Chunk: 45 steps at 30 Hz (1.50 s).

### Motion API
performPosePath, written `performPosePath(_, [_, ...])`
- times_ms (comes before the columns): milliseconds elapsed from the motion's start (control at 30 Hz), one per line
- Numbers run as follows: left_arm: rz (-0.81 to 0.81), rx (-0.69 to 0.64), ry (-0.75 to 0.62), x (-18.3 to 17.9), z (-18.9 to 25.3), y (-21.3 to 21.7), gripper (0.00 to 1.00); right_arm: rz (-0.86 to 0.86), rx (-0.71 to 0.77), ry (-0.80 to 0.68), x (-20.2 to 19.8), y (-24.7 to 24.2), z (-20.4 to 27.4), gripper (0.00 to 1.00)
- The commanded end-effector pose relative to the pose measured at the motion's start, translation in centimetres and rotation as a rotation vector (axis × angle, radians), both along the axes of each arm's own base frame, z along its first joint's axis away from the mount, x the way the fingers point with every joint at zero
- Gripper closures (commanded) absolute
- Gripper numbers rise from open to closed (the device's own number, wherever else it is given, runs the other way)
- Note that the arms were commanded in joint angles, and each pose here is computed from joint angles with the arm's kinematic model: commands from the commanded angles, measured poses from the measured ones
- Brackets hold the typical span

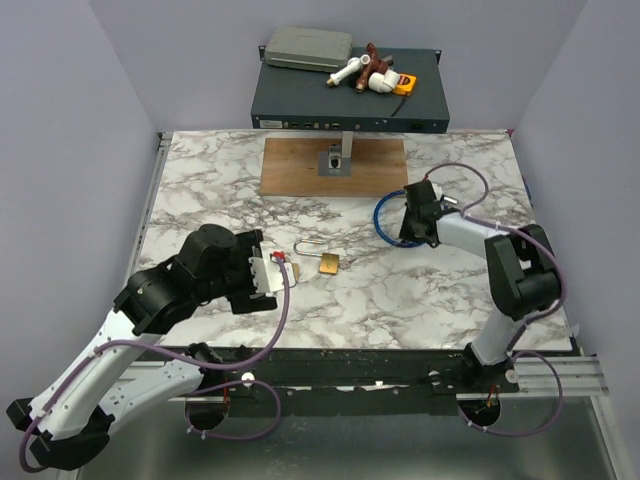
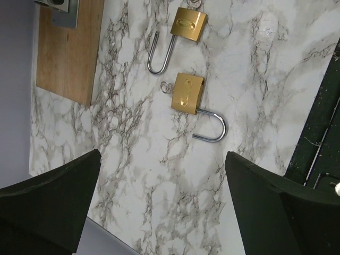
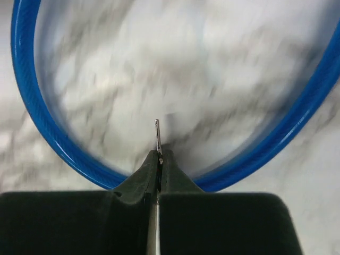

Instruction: Unlock with the key

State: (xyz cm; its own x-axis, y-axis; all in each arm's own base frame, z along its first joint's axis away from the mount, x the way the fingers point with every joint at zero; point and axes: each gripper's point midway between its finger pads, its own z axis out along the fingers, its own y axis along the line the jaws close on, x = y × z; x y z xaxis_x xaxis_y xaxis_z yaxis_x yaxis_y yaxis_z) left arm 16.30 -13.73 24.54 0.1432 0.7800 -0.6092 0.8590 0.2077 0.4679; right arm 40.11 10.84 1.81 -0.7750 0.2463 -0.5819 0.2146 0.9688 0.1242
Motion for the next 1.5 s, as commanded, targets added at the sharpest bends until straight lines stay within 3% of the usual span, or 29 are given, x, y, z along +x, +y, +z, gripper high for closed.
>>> performPosePath(0, [-0.007,-0.051,-0.002,0.3,1.6,-1.0,0.01,0.059,0.083,0.219,-11.4,3.2,-3.1,0.99])
performPosePath(267, [-0.022,-0.065,0.043,0.8,1.1,-2.5,0.02,0.085,0.239,0.184,-18.9,8.1,-1.5,0.99])
performPosePath(467, [-0.048,-0.096,0.152,1.4,0.4,-5.3,0.02,0.11,0.319,0.019,-15.9,10.2,5.9,0.99])
performPosePath(600, [-0.06,-0.114,0.2,2.9,-0.5,-7.8,0.02,0.079,0.241,-0.135,-13.1,7.8,12.5,0.99])
performPosePath(733, [-0.069,-0.114,0.264,5.4,-2.0,-10.7,0.02,-0.013,0.261,-0.199,-12.1,3.9,14.9,0.99])
performPosePath(1000, [-0.133,-0.149,0.405,12.4,-3.9,-20.1,0.01,-0.205,0.265,-0.419,-13.8,-1.7,21.1,0.99])
performPosePath(1233, [-0.09,-0.143,0.53,19.6,-6.9,-27.7,0.02,-0.306,0.279,-0.561,-16.3,-5.3,25.4,0.99])
performPosePath(1333, [-0.114,-0.192,0.519,20.6,-7.9,-29.8,0.02,-0.32,0.307,-0.587,-17.3,-5.9,26.3,0.99])
performPosePath(1467, [-0.195,-0.188,0.5,18.9,-9.3,-32.4,0.01,-0.298,0.353,-0.647,-18.2,-6.1,27.9,0.99])
